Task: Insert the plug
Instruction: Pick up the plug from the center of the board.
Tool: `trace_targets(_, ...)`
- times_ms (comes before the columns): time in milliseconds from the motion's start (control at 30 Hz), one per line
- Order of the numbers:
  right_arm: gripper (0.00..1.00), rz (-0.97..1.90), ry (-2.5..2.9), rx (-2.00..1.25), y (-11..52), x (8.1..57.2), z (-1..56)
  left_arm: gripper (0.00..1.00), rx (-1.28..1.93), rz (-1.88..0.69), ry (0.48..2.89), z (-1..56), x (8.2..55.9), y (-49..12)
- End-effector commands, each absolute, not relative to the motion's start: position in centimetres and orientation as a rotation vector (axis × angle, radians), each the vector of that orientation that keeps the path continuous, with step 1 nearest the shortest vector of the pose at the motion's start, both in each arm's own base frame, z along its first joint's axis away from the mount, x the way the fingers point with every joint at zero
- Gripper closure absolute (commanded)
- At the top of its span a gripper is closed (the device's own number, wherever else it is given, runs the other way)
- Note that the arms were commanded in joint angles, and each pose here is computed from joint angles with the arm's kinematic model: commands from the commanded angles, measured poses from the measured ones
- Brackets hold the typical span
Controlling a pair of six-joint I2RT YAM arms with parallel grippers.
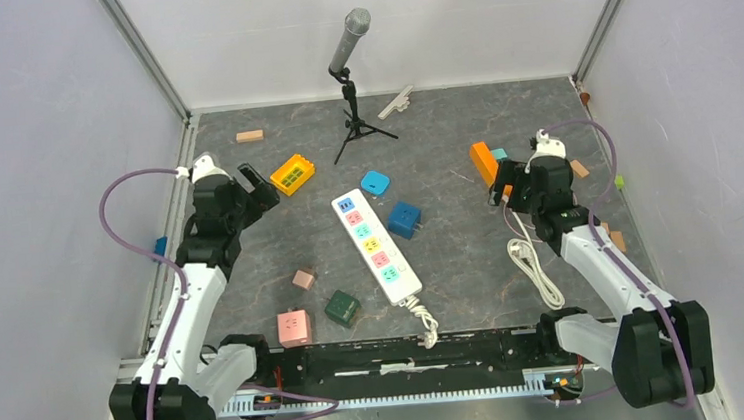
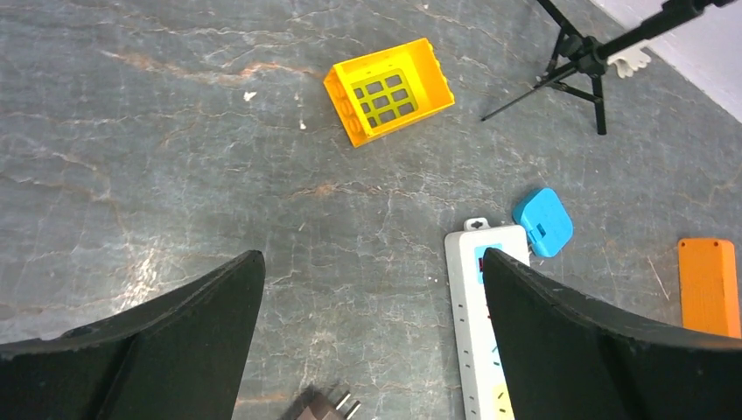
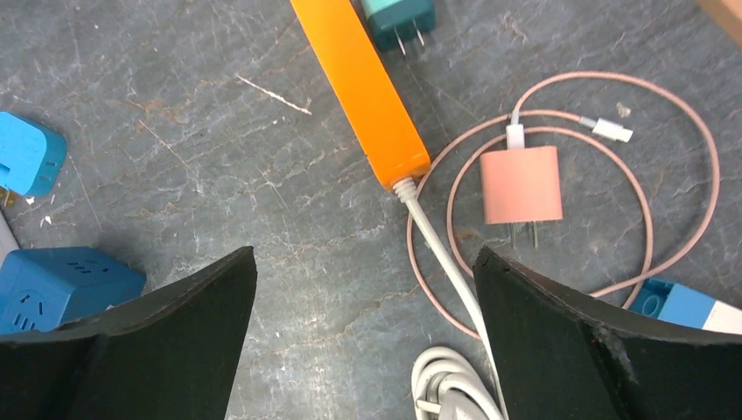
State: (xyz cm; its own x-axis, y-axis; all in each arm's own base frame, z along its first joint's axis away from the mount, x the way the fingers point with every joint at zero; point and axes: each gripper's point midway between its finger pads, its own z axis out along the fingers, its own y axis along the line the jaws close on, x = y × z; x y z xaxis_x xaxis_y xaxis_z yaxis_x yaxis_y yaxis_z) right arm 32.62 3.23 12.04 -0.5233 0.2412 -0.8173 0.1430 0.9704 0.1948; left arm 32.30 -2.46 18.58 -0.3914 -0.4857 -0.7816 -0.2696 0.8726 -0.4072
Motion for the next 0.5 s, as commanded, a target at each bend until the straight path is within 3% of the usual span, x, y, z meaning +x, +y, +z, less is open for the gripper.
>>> trace_targets(0, 0.02, 0.169, 2.191, 0.314, 3.8, 32.9, 12.6, 0.0, -0.691, -0.209, 2.048, 19.0, 31.4, -1.5)
trace_targets(467, 0.02, 0.222, 2.261, 0.151, 5.0, 31.2, 10.8, 0.0, -0.605, -0.536, 2.248, 16.1, 29.1, -7.0)
